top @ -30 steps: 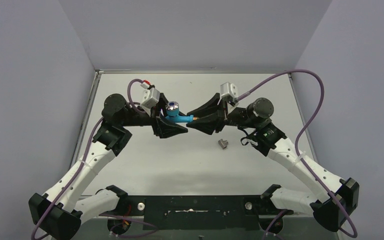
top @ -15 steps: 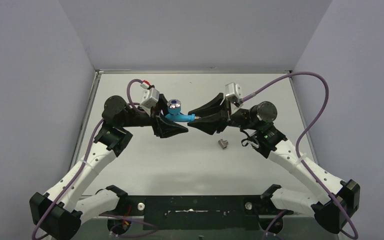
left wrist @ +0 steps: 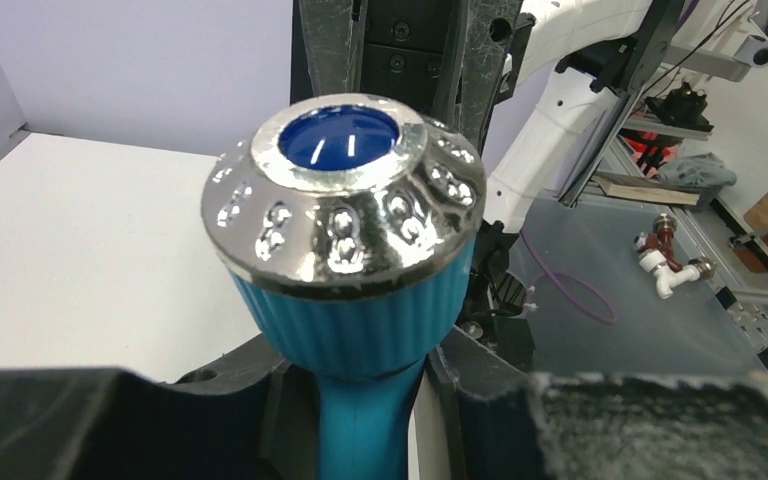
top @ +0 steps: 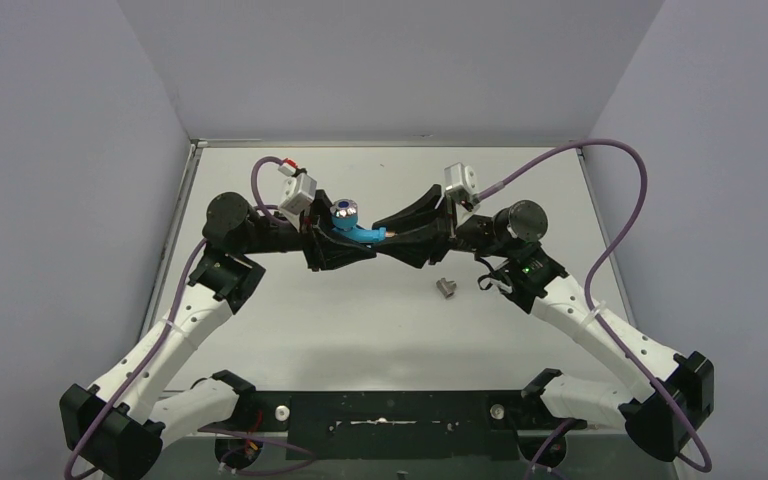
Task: Install the water faucets
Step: Pick up the water faucet from the center of the board, then move the adaptor to the center of the board.
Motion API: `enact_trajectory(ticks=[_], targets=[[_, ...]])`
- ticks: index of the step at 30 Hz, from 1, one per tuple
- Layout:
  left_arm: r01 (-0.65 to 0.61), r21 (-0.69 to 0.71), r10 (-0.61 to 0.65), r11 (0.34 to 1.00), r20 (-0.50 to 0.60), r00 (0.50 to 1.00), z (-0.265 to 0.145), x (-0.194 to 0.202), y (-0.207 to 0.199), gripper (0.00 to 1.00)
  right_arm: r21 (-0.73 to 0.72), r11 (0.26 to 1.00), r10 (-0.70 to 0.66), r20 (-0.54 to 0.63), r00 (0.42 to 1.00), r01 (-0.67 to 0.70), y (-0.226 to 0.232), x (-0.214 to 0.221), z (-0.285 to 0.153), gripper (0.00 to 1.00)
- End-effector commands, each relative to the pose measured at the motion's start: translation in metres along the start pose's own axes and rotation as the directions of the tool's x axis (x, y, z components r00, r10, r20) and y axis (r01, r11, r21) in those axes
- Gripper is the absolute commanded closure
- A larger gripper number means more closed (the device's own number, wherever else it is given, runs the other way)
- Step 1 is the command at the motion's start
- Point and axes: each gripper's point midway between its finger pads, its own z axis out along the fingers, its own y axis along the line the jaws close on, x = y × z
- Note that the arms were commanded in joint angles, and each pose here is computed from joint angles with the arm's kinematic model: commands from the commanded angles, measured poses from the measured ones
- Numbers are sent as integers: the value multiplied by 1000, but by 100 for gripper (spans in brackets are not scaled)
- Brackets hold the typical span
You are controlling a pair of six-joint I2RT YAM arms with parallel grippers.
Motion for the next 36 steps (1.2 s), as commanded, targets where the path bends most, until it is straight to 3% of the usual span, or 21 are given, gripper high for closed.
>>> enact_trajectory(ticks=[1,5,9,12,14,16,19,24,27,30,32,34,36], targets=[[-70,30,69,997,39,997,1,-16,-10,79,-6,998,-62,64,996,63,0,-21,6,100],[-70,34,68,997,42,997,1,-17,-10,84,-8,998,-56,46,997,56,-1,-17,7,100],[-71,44,70,996,41,997,2,-17,-11,100,-2,999,-48,29,998,48,-4,-10,7,100],[-66,57,64,996,31,997,3,-16,-11,100,14,999,-48,18,999,47,-6,-7,6,99],[-61,60,60,996,21,998,3,-14,-10,100,24,998,-53,11,999,53,-7,-8,4,86],[-56,53,56,997,6,998,3,-12,-8,100,45,997,-65,14,998,64,-7,-11,1,66],[-53,17,54,998,-21,998,1,-6,0,100,89,993,-83,8,997,82,-9,-15,-5,47],[-55,-51,51,997,-73,996,-5,5,14,100,191,975,-115,-23,993,117,-14,-21,-20,30],[-50,-110,39,993,-99,994,-9,13,25,100,298,947,-115,-35,993,120,-22,-26,-34,27],[-24,-190,0,982,-126,992,-14,22,39,100,521,850,-61,-40,997,73,-51,-22,-60,26],[-15,-246,-17,969,-128,992,-17,22,47,100,681,732,2,-44,999,29,-73,-13,-85,25],[-1,-303,-38,953,-121,992,-20,17,52,100,818,575,92,-47,995,-14,-90,4,-117,24],[12,-357,-52,934,-103,993,-22,7,56,100,932,359,176,-12,984,-53,-102,18,-156,22]])
